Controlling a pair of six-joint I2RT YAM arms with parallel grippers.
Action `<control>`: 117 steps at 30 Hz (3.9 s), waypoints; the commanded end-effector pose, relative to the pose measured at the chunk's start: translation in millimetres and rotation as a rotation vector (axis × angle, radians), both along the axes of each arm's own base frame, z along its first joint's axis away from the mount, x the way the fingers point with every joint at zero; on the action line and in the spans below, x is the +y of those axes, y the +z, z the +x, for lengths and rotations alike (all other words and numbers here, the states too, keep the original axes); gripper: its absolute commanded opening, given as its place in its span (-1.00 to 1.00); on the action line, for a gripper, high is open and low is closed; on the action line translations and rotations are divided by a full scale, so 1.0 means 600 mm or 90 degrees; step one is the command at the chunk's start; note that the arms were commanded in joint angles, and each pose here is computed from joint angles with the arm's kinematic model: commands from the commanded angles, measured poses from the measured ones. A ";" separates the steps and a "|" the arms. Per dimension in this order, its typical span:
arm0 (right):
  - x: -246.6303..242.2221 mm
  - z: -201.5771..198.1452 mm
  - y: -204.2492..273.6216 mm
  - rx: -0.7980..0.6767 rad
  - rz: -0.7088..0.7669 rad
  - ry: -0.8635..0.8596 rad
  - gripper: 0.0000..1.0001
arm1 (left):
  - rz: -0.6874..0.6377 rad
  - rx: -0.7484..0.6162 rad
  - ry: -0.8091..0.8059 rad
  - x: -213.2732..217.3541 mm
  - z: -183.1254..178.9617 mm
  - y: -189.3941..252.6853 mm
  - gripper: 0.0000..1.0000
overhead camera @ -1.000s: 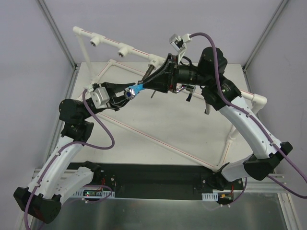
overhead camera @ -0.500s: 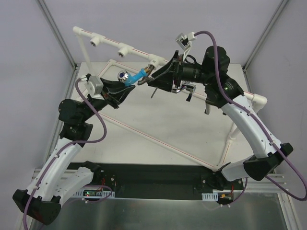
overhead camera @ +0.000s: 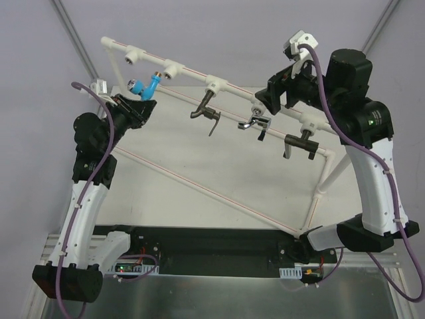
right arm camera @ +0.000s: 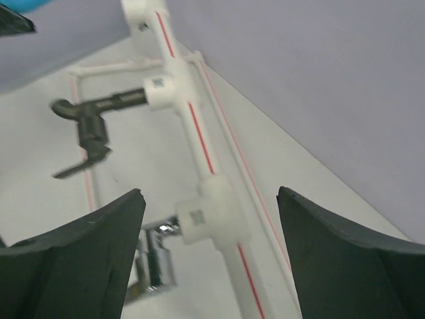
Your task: Install the water faucets
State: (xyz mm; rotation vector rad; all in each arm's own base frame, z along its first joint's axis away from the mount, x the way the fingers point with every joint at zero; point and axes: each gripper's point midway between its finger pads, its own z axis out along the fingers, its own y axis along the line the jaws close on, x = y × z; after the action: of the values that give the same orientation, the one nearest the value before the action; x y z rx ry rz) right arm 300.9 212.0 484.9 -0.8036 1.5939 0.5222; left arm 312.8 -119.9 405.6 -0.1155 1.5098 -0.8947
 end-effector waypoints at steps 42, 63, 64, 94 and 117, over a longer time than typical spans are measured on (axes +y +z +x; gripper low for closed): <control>-0.128 0.021 -0.193 0.055 -0.319 -0.015 -0.97 | -0.407 0.215 -0.133 -0.006 0.031 -0.008 -1.00; -0.130 0.016 -0.197 0.051 -0.322 -0.019 -0.97 | -0.405 0.255 -0.157 -0.007 0.054 -0.007 -1.00; -0.130 0.018 -0.198 0.053 -0.323 -0.020 -0.97 | -0.405 0.249 -0.161 -0.007 0.055 -0.003 -1.00; -0.128 0.015 -0.201 0.051 -0.327 -0.015 -0.97 | -0.369 0.258 -0.176 -0.009 0.060 -0.008 -1.00; -0.117 -0.006 -0.201 0.041 -0.323 0.020 -0.97 | -0.362 0.275 -0.161 -0.008 0.089 -0.016 -1.00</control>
State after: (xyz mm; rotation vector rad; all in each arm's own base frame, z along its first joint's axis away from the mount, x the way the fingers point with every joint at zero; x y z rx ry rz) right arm 319.7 137.3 369.5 -1.2417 1.7410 0.0659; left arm 363.0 -123.3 373.3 -0.6615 1.6810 -1.5944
